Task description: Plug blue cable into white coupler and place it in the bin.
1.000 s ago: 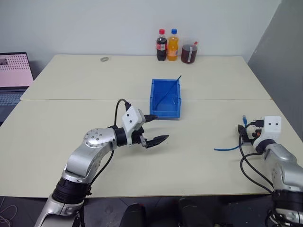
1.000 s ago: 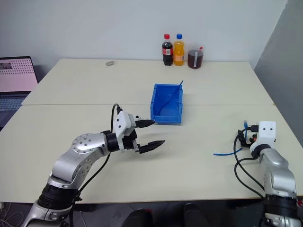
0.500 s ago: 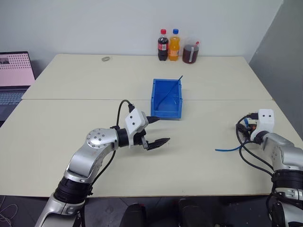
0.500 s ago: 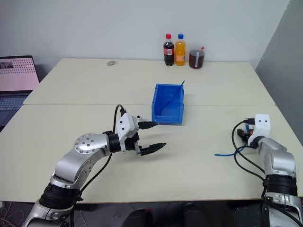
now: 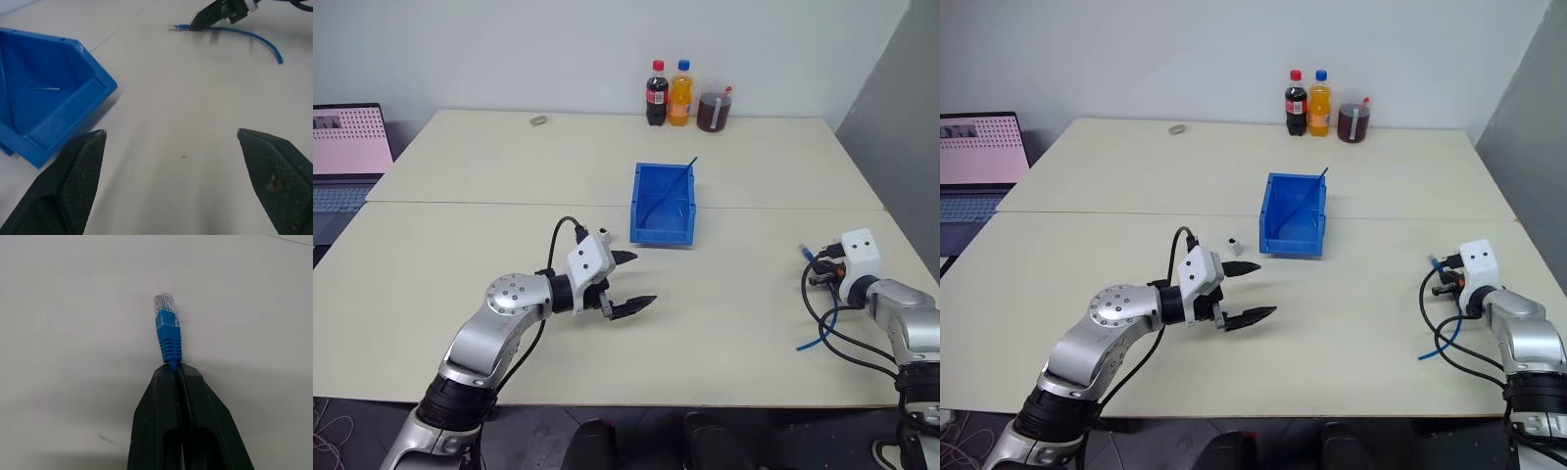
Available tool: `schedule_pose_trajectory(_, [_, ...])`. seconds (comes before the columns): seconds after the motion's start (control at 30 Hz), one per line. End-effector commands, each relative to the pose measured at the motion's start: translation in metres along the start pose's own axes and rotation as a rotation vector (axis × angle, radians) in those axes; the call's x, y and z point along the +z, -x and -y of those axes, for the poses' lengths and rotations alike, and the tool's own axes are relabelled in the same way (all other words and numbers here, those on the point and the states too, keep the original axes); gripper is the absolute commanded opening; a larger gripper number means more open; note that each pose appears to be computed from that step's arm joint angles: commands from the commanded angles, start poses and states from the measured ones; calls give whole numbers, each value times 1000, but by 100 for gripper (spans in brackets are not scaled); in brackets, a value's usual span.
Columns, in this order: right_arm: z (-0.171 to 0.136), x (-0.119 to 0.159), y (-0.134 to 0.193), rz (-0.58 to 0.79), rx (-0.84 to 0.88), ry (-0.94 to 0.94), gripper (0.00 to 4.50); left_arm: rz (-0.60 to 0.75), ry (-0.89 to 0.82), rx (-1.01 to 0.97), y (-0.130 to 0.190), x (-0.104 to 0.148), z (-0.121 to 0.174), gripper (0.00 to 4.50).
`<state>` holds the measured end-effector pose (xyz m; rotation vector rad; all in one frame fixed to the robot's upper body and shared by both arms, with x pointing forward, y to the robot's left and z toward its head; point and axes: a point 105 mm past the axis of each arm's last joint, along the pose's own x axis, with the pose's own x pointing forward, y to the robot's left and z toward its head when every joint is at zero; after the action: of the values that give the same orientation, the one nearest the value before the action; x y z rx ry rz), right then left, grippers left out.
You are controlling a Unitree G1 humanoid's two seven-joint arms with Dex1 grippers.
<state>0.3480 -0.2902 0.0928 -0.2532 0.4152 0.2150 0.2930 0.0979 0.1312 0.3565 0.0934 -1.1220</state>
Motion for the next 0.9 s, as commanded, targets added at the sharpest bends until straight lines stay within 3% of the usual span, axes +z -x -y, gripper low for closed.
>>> schedule_pose_trajectory(0.03, [-34, 50, 19, 191, 249, 219, 0, -10, -19, 20, 15, -1, -5, 450])
schedule_pose_trajectory(0.2, [-143, 78, 48, 317, 762, 592, 0, -163, 38, 46, 58, -39, -1, 450])
schedule_pose_trajectory(0.47, [-254, 84, 23, 393, 1037, 750, 0, -304, 96, 190, 114, -75, -16, 450])
schedule_pose_trajectory(0.7, [-303, 84, 3, 379, 1121, 848, 0, -310, 105, 203, 124, -77, -11, 450])
schedule_pose_trajectory(0.83, [-312, 80, 0, 355, 1148, 888, 0, -305, 108, 191, 122, -77, -6, 450])
schedule_pose_trajectory(0.9, [-313, 80, 0, 351, 1155, 882, 46, -301, 111, 182, 119, -77, -4, 450])
